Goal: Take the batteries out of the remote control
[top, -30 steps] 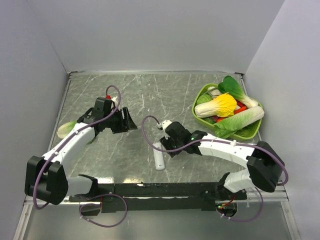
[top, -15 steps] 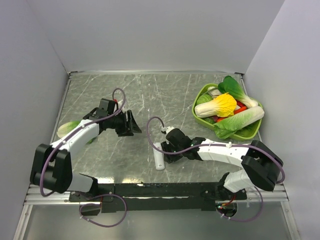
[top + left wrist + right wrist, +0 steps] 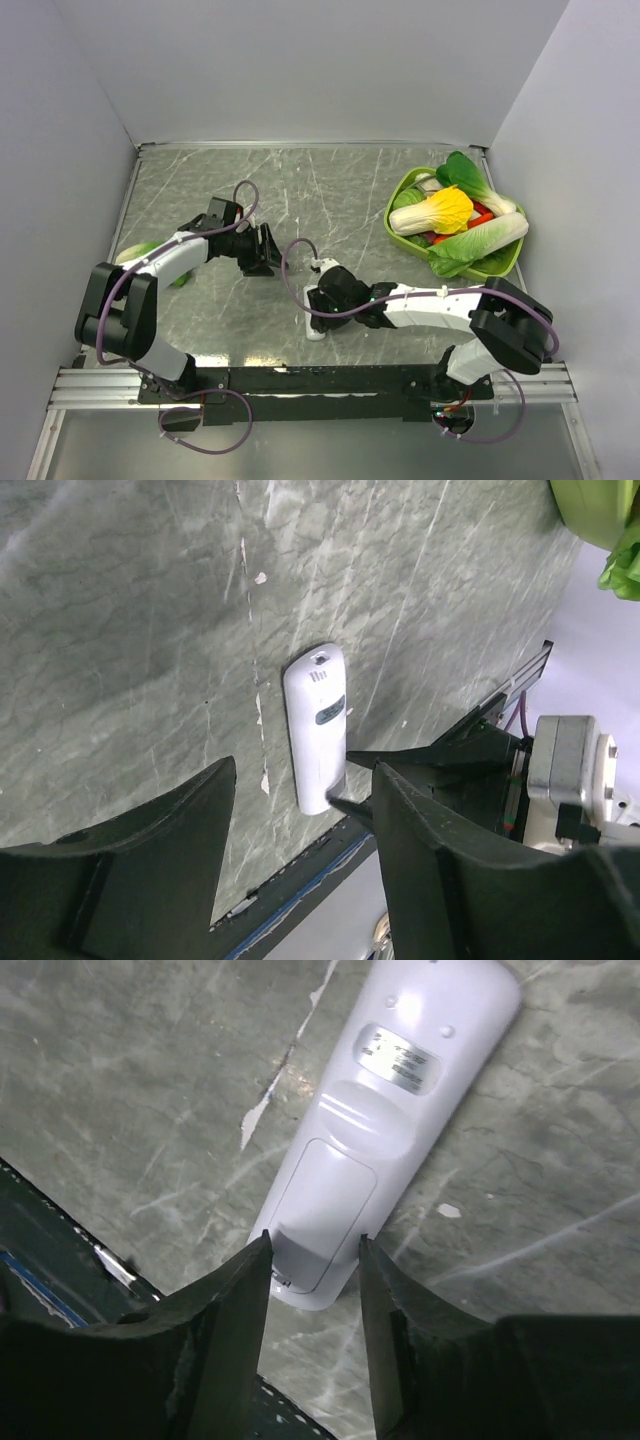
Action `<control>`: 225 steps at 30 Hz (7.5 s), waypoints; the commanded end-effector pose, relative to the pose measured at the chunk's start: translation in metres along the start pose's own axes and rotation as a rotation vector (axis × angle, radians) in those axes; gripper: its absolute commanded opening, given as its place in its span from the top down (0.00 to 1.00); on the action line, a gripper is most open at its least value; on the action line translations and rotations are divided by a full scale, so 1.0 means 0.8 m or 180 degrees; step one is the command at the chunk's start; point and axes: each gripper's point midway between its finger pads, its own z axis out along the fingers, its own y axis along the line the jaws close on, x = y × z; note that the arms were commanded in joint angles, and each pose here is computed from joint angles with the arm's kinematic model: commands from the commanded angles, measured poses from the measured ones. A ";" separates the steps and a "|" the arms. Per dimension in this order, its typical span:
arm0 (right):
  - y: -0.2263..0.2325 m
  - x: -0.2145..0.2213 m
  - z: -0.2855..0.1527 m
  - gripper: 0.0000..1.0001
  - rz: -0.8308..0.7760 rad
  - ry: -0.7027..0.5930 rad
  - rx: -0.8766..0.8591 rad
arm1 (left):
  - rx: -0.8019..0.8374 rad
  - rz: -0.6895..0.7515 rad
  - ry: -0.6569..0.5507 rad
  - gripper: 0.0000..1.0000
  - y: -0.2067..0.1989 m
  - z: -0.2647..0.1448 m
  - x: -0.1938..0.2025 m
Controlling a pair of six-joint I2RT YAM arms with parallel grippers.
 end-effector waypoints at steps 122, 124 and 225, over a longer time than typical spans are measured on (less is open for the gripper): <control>0.023 -0.056 0.000 0.50 -0.2654 -0.0487 0.0874 | 0.0037 -0.0090 -0.0364 0.42 0.026 -0.050 0.002; 0.023 -0.060 -0.004 0.51 -0.2699 -0.0555 0.0984 | 0.0029 -0.0096 -0.0359 0.42 0.027 -0.049 0.003; -0.018 -0.111 -0.182 0.00 -0.0498 -0.1745 0.0346 | -0.2069 -0.1986 -0.1948 0.61 0.164 -0.010 -0.213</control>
